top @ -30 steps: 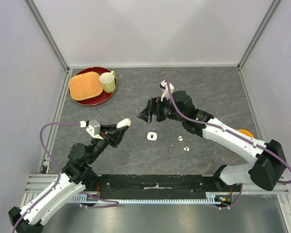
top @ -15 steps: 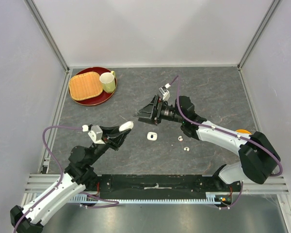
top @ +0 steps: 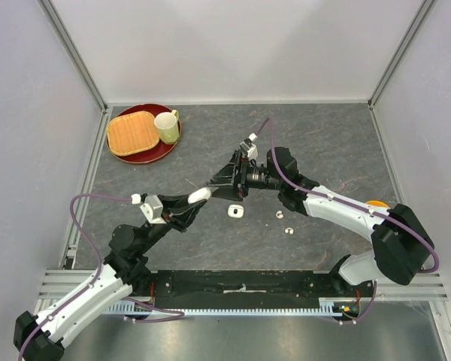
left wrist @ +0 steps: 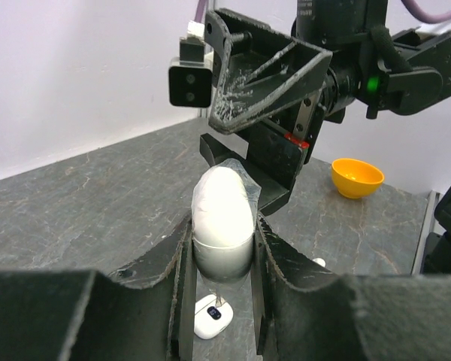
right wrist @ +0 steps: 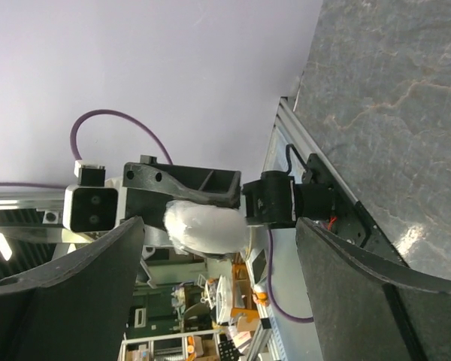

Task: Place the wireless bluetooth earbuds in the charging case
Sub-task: Pick up the charging case at the center of the board.

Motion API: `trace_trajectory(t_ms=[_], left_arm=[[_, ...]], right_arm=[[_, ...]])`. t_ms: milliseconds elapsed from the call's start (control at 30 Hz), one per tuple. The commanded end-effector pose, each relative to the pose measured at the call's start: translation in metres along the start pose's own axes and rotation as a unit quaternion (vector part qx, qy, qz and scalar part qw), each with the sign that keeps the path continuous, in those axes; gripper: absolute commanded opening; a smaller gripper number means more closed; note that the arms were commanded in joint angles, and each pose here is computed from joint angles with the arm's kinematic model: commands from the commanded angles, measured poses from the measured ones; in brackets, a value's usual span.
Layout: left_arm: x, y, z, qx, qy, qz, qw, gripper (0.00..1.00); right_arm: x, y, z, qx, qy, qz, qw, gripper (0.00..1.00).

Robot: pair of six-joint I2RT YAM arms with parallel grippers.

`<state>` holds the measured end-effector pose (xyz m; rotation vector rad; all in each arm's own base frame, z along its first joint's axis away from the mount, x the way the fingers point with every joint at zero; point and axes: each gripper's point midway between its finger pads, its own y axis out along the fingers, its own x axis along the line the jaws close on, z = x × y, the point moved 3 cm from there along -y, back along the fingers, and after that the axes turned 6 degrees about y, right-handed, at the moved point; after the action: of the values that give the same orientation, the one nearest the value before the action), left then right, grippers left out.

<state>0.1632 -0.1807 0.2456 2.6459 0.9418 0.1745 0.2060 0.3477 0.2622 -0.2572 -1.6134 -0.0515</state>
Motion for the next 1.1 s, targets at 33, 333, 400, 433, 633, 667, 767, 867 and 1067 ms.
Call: trace_trajectory(t_ms=[33, 333, 400, 433, 633, 667, 767, 867, 1067], left_arm=[[-0.005, 0.007, -0.01, -0.03, 0.041, 0.028, 0.998, 0.02], [-0.002, 0.012, -0.009, -0.028, 0.05, 0.027, 0.998, 0.02], [-0.002, 0.012, -0.009, -0.028, 0.051, 0.027, 0.998, 0.02], [-0.003, 0.012, -0.009, -0.028, 0.051, 0.027, 0.998, 0.02], [-0.002, 0.012, -0.008, -0.026, 0.055, 0.029, 0.998, 0.02], [-0.002, 0.012, -0.008, -0.026, 0.055, 0.029, 0.998, 0.02], [-0.003, 0.012, -0.008, -0.026, 0.057, 0.031, 0.998, 0.02], [-0.002, 0.012, -0.006, -0.024, 0.057, 0.028, 0.998, 0.02], [-0.002, 0.012, -0.004, -0.021, 0.056, 0.029, 0.998, 0.02]], right_arm=[[0.033, 0.005, 0.009, 0.036, -0.004, -0.044, 0.998, 0.86], [0.03, 0.005, 0.015, 0.045, 0.004, -0.035, 0.998, 0.74], [0.029, 0.005, 0.016, 0.049, 0.007, -0.034, 0.998, 0.72], [0.028, 0.005, 0.017, 0.05, 0.009, -0.034, 0.998, 0.71], [0.032, 0.008, 0.021, 0.069, 0.02, -0.053, 0.996, 0.68], [0.032, 0.008, 0.021, 0.07, 0.023, -0.055, 0.996, 0.68], [0.033, 0.009, 0.022, 0.077, 0.03, -0.065, 0.994, 0.68], [0.033, 0.01, 0.023, 0.082, 0.035, -0.067, 0.994, 0.67], [0.035, 0.011, 0.025, 0.089, 0.032, -0.072, 0.993, 0.62]])
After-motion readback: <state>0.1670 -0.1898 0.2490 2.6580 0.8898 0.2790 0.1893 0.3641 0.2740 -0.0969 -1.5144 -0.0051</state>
